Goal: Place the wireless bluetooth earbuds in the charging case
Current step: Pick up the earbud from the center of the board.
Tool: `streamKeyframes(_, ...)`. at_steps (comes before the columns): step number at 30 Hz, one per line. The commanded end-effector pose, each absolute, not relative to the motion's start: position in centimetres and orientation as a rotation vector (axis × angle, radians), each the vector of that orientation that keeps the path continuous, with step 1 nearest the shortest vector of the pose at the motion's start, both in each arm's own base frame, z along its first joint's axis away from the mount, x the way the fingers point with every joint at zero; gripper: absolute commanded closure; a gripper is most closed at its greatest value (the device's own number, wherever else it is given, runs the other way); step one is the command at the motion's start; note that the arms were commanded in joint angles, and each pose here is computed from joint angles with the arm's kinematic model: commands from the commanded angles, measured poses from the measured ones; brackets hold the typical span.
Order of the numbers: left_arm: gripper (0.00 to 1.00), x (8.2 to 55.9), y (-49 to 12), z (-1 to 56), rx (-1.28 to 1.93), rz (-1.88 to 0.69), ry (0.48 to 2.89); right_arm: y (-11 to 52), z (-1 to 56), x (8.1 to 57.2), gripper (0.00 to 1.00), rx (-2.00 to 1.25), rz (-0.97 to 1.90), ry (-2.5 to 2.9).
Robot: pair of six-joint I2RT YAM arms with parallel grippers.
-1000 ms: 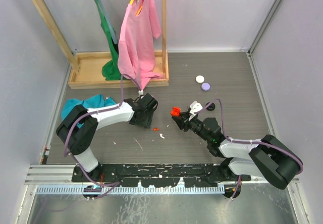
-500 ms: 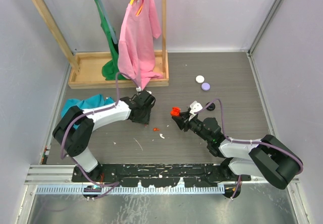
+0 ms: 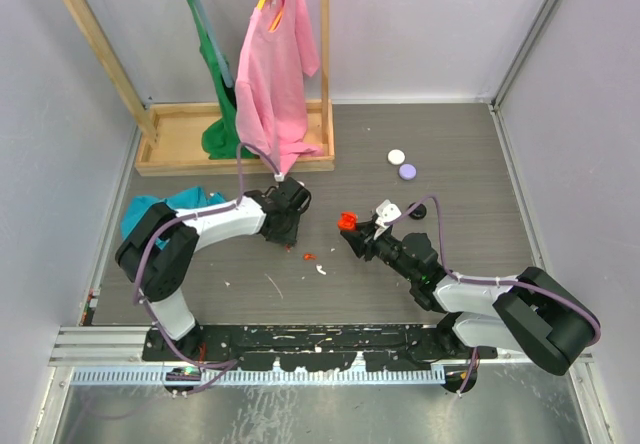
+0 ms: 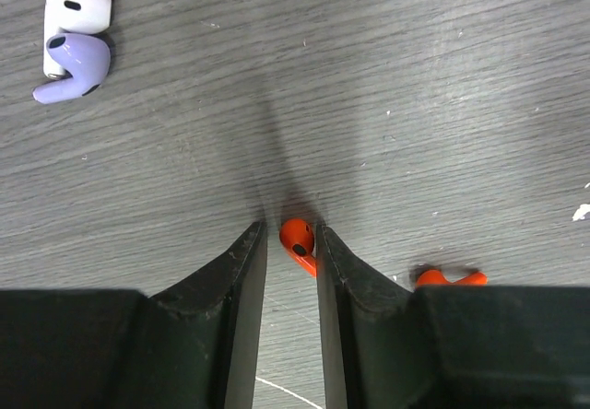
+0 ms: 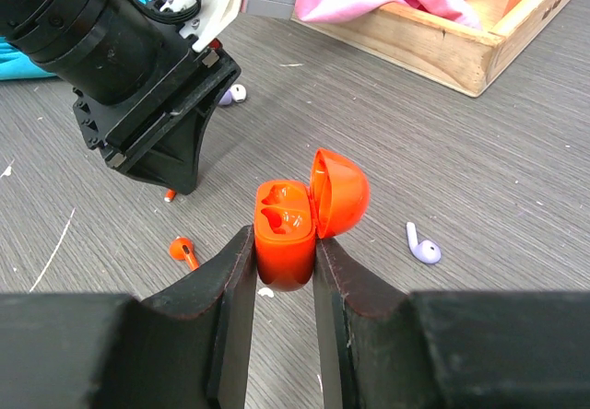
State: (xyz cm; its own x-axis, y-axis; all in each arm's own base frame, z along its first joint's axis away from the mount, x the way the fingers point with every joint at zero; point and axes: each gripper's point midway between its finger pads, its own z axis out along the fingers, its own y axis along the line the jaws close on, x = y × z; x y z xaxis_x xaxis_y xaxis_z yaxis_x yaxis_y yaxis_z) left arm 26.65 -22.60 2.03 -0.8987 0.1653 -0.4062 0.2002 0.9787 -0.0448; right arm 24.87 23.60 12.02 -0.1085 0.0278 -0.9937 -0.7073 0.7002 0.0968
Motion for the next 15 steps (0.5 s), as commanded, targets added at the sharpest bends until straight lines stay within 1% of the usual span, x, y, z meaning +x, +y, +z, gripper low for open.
streamKeyframes(1, 0.73, 28.3, -23.7, 2.9, 0.273, -0.158, 2.668, 24.4, 14.3, 25.4, 0.90, -0.564, 0.701, 1.499)
streamKeyframes(8, 0.83, 28.0, -23.4, 3.2, 0.291, -0.160, 2.667, 24.9, 14.5, 25.1, 0.90, -0.585, 0.726, 1.490)
streamKeyframes(11, 0.84, 27.9, -23.6, 4.2, 0.312, -0.190, 2.630, 25.3, 14.7, 24.8, 0.90, -0.605, 0.750, 1.482)
streamKeyframes(15, 0.84, 28.2, -23.7, 7.1, 0.352, -0.187, 2.523, 26.1, 15.1, 24.2, 0.90, -0.641, 0.788, 1.454)
